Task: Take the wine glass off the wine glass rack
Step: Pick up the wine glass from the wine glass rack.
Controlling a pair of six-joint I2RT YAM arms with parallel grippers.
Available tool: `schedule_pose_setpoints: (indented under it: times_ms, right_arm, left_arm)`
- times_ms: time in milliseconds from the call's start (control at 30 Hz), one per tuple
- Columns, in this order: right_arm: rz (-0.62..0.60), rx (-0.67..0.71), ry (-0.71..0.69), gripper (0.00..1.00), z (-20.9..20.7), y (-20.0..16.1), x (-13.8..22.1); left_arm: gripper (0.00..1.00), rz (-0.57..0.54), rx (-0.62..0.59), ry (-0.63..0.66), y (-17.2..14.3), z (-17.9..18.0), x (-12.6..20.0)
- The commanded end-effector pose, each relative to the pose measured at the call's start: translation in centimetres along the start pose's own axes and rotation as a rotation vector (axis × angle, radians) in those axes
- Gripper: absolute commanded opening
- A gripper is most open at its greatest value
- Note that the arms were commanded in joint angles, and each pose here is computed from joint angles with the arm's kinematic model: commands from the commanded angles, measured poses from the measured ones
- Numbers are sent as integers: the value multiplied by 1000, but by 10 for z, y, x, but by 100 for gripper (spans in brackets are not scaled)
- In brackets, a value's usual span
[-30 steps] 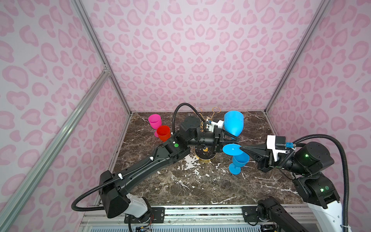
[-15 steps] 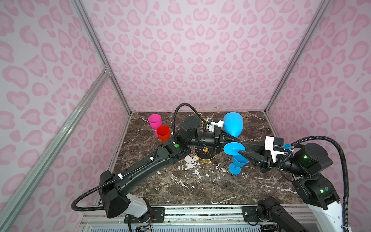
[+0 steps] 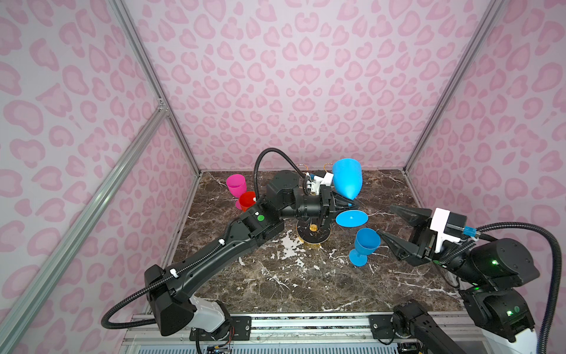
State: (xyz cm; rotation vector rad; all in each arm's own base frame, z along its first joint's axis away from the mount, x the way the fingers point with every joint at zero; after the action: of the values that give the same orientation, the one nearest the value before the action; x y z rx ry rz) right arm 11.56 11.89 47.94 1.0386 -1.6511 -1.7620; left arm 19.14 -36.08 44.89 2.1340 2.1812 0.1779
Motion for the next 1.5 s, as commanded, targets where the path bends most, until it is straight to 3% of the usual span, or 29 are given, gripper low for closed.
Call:
schedule_pose_setpoints:
  times_ms: [0, 100, 233, 400, 567, 767, 1000, 1267, 1467]
  right_arm:
    - [-48, -126, -221, 72, -27, 21, 4]
    - [-24, -229, -369, 72, -47, 27, 6]
    - [24, -376, -417, 72, -59, 29, -7]
    - [103, -582, -388, 71, -67, 26, -34]
    - [208, -748, -306, 71, -71, 10, -67]
    - [235, -919, -208, 70, -72, 6, -98]
    - [259, -979, -188, 66, -66, 14, -114]
    - [286, -1033, -180, 62, -66, 9, -111]
    - [432, -1051, -131, 50, -53, -18, -118]
  left_arm:
    - [5, -88, -229, 86, 9, -5, 14]
    - [5, -171, -371, 183, 17, -3, 27]
    - [5, -280, -578, 326, 27, 1, 48]
    - [5, -438, -836, 506, 40, 5, 80]
    - [5, -501, -1066, 654, 47, 6, 95]
    - [9, -483, -1396, 812, 40, 1, 87]
    - [9, -417, -1686, 1008, 36, 13, 77]
    - [9, -376, -1857, 1152, 31, 33, 85]
    - [8, -362, -1913, 1184, 30, 33, 88]
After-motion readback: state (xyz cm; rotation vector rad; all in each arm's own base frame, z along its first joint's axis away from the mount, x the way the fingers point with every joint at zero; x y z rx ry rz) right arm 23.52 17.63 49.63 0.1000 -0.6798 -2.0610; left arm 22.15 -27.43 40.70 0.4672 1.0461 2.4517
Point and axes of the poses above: each gripper's point midway between its finger pads, its own x axis back along the fingers, its own z axis along the line the jaws close on, y = z × x, the point moved 4 cm from there along x, back along the fingers, and after that the axes turned 4 degrees about -x, right-handed, at the moved point
